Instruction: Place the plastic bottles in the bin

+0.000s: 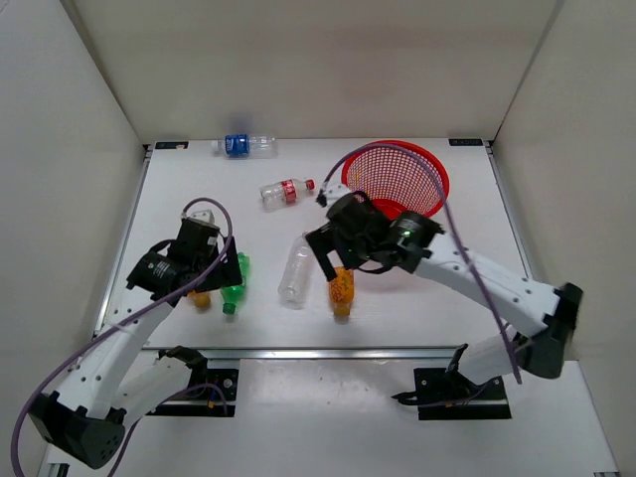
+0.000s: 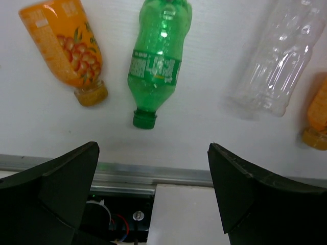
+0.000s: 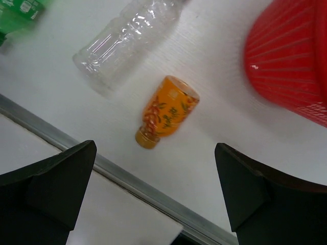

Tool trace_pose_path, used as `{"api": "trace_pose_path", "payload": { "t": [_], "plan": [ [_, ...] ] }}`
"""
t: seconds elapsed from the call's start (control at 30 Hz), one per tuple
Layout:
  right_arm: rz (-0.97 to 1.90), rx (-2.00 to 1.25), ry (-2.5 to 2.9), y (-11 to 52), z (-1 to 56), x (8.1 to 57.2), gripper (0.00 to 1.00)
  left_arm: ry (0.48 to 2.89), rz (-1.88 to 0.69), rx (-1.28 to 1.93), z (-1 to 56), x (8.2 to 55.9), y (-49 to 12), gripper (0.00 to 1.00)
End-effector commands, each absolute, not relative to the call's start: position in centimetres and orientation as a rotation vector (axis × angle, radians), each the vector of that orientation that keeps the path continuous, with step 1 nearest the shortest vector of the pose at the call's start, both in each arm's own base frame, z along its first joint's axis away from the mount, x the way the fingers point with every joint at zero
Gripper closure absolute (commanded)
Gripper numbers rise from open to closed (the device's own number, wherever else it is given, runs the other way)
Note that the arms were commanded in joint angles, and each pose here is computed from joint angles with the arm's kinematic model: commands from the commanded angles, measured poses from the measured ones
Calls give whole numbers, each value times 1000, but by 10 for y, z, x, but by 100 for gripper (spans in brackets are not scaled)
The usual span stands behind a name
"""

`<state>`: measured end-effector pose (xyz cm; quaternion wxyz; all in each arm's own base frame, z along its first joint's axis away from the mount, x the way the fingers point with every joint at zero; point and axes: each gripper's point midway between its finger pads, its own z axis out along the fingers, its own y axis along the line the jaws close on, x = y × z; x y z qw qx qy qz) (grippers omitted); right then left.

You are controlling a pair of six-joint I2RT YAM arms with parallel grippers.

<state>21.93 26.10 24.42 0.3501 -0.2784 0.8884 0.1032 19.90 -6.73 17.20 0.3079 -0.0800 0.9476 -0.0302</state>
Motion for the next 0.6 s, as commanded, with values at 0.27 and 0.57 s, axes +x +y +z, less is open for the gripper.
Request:
{"api": "trace_pose_path", "payload": {
  "t": [0.27, 0.57],
  "plan": [
    [293, -301, 2455, 287, 122, 250, 5, 2576, -229, -147, 153, 149, -75, 1],
    [508, -260, 2486, 286, 52, 246, 24, 2580, -312, -106, 158, 155, -93, 1]
  ]
}}
